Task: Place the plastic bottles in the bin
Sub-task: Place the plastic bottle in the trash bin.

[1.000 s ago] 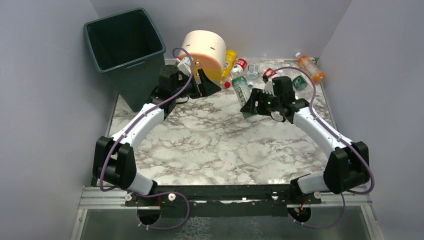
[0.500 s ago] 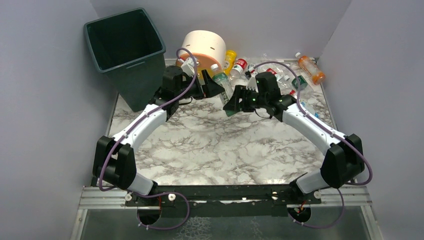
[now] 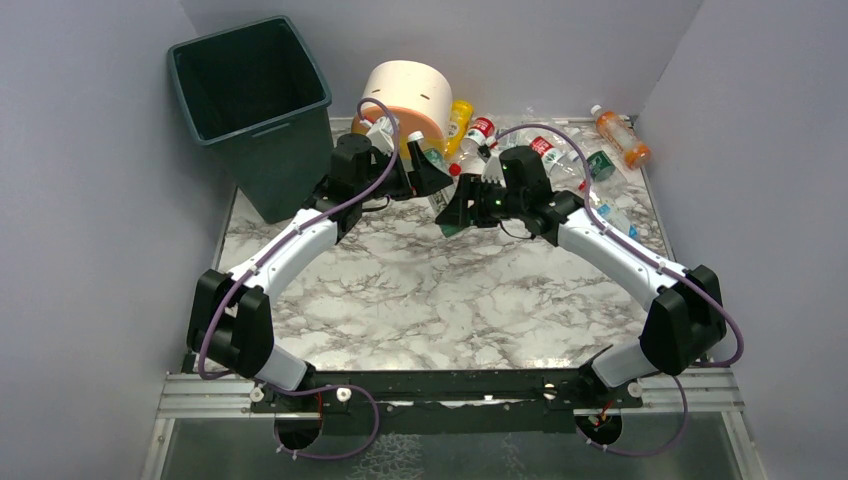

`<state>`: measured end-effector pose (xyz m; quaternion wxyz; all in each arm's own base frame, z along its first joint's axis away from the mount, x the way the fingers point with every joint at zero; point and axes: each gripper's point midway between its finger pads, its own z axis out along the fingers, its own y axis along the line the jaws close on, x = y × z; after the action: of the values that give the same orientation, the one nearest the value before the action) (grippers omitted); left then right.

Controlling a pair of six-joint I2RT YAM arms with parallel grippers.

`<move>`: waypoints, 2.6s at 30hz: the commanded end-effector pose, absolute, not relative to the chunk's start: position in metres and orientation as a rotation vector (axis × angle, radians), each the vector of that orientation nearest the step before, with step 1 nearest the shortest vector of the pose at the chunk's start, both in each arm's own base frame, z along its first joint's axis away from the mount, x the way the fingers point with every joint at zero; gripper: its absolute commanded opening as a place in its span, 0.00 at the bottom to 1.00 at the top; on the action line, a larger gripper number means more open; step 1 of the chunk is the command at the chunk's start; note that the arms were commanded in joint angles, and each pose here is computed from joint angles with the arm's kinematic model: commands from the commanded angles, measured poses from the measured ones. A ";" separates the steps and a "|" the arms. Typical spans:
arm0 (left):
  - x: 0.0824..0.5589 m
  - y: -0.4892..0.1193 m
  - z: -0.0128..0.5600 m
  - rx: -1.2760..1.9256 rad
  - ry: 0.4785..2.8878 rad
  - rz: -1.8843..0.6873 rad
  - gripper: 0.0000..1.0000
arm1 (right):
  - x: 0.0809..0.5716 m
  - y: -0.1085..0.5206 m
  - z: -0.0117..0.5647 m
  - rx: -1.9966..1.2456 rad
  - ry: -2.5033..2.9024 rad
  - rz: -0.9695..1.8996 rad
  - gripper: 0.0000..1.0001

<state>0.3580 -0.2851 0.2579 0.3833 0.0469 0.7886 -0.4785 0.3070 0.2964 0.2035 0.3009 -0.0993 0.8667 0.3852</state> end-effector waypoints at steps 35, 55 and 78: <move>0.419 -0.216 0.312 0.042 1.926 -0.967 0.47 | 0.299 0.267 0.259 -0.266 2.180 0.842 0.89; 0.479 0.000 0.457 -0.223 1.590 -0.813 0.47 | 0.301 0.269 0.232 -0.276 2.236 0.826 0.89; 0.522 0.125 0.408 -0.463 1.595 -0.702 0.61 | 0.328 0.254 0.200 -0.240 2.311 0.698 0.90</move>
<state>0.5194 0.1184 0.3866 0.6000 -0.2174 0.6990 -0.3227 0.3156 0.2676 0.2041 0.3397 -0.1020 0.8852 0.3010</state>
